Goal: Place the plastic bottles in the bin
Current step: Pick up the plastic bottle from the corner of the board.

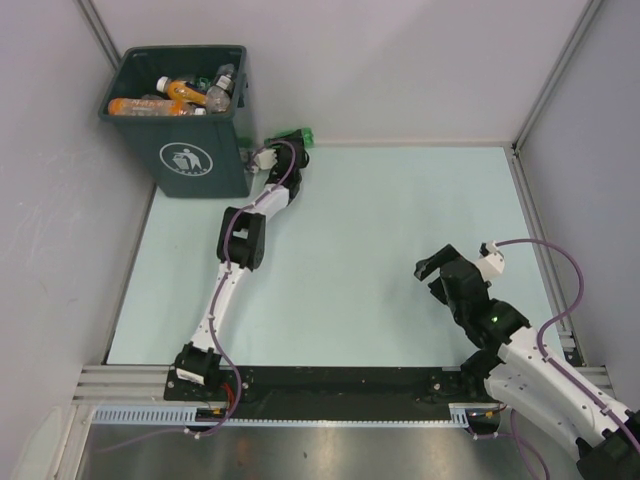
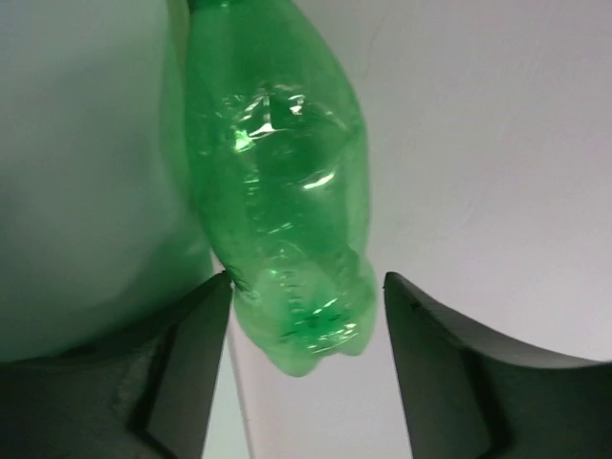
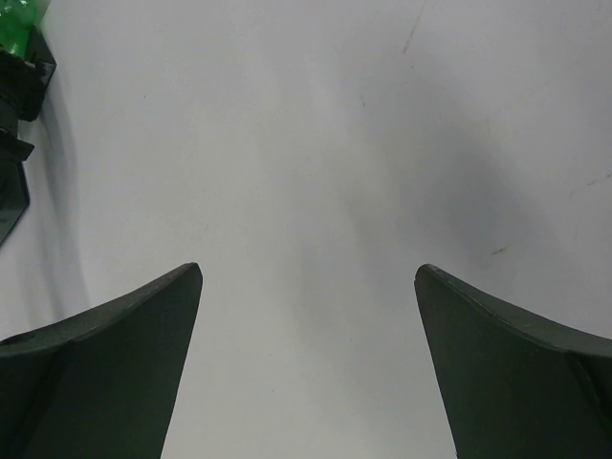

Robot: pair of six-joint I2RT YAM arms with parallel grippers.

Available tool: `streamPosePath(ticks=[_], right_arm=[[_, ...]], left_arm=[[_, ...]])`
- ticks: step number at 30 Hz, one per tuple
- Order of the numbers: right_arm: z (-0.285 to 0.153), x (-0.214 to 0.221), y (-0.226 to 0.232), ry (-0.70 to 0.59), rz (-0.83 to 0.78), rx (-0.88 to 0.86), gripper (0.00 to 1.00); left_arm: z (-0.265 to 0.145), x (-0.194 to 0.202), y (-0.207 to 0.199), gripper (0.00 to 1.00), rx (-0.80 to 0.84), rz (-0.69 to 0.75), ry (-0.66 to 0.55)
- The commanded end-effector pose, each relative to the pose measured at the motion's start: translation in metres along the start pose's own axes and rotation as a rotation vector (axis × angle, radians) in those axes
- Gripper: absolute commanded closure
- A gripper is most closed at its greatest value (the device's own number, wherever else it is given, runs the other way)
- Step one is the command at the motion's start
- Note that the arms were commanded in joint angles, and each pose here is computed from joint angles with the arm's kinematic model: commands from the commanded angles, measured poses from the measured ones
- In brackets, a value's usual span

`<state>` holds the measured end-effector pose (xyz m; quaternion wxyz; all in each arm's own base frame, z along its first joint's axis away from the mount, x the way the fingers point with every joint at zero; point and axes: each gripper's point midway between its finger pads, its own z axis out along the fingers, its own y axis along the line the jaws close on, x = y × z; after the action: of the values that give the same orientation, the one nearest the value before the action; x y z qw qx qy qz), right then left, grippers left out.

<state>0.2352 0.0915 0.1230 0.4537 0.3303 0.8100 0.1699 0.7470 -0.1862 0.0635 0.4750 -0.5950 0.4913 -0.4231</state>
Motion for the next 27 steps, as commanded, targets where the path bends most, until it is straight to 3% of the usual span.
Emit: streamPosePath(ticks=[1, 9, 10, 11, 13, 20, 23, 24, 26, 27], right_arm=[[0.003, -0.009, 0.006, -0.042, 0.03, -0.014, 0.01], [0.003, -0.007, 0.005, -0.032, 0.033, -0.008, 0.01], [0.003, -0.007, 0.006, -0.031, 0.034, -0.012, 0.01], [0.003, -0.007, 0.005, -0.032, 0.036, -0.01, 0.01], [0.003, -0.006, 0.004, -0.026, 0.034, -0.007, 0.02], [-0.004, -0.006, 0.003, -0.016, 0.045, -0.021, 0.02], [-0.009, -0.008, 0.003, -0.017, 0.055, -0.034, 0.02], [-0.011, -0.007, 0.003, -0.011, 0.054, -0.041, 0.02], [-0.015, -0.008, 0.005, -0.01, 0.06, -0.056, 0.03], [-0.016, -0.006, 0.004, 0.004, 0.053, -0.058, 0.03]], left_arm=[[0.006, -0.009, 0.006, 0.35, -0.016, 0.034, -0.005], [-0.002, -0.005, -0.003, 0.67, -0.01, 0.088, 0.038], [-0.009, -0.004, -0.03, 0.7, 0.015, 0.089, 0.039], [-0.016, -0.003, -0.013, 0.76, -0.011, 0.131, 0.039], [-0.032, -0.004, -0.046, 0.8, 0.036, 0.15, 0.014], [-0.08, 0.017, -0.084, 0.94, 0.132, 0.231, 0.05], [-0.101, 0.027, -0.08, 0.95, 0.131, 0.288, 0.071], [-0.114, 0.031, -0.103, 0.95, 0.171, 0.277, 0.078], [-0.133, 0.037, -0.093, 0.95, 0.154, 0.334, 0.097], [-0.148, 0.037, -0.117, 0.94, 0.19, 0.327, 0.095]])
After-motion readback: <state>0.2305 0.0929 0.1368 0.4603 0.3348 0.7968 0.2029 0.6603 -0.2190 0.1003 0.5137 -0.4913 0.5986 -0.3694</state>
